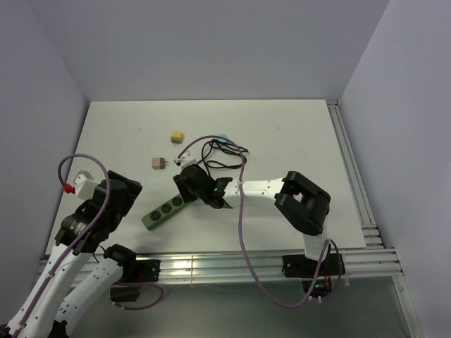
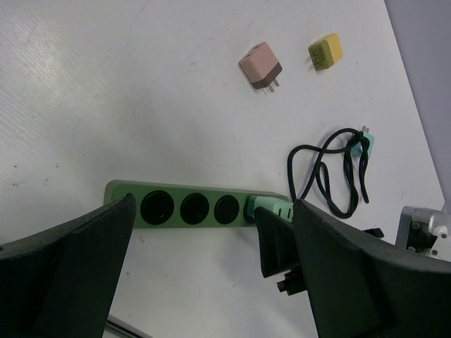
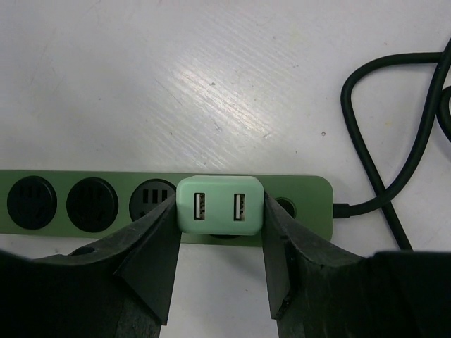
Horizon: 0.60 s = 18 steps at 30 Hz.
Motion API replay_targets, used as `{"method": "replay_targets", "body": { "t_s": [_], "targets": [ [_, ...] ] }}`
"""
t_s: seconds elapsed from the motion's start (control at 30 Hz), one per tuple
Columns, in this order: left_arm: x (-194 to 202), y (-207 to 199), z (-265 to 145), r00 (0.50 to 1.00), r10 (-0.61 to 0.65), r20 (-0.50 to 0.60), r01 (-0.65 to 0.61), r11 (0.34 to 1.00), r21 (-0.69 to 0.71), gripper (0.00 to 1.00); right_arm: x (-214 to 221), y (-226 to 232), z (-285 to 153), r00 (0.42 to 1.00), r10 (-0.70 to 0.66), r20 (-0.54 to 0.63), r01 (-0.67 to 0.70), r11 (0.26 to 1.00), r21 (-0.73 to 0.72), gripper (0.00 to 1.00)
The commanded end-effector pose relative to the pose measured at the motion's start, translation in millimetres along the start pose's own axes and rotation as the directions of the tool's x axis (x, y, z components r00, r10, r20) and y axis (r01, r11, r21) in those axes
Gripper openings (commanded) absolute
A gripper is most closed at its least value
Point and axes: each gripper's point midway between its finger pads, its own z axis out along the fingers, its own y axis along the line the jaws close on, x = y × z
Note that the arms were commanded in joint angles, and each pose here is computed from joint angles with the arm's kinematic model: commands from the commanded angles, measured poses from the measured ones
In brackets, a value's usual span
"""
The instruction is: Insert the plug
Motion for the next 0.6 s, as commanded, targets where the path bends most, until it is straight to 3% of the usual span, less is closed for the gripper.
{"method": "replay_targets", "body": {
  "t_s": [0.0,0.23,0.4,0.57],
  "targets": [
    [-2,-4,-4,1.0,-0.007,-0.003,0.007,1.0,0.021,0.98,193,-51,-17,0.821,-0.04,-0.569,0.101,0.992,0.076,0.0],
    [-2,-4,-7,1.0,-0.015,-0.009,0.015,1.0,0.025,0.98,177,-57,-10,0.801,-0.071,-0.594,0.211,0.963,0.17,0.0],
    [-6,-4,-10,1.0,-0.024,-0.001,0.024,0.999,0.033,0.97,204,-74,-16,0.781,-0.021,-0.625,0.233,0.937,0.259,0.0],
    [-5,-6,-10,1.0,-0.02,-0.004,0.02,0.999,0.041,0.97,219,-96,-26,0.764,-0.009,-0.645,0.331,0.864,0.38,0.0]
  ]
}}
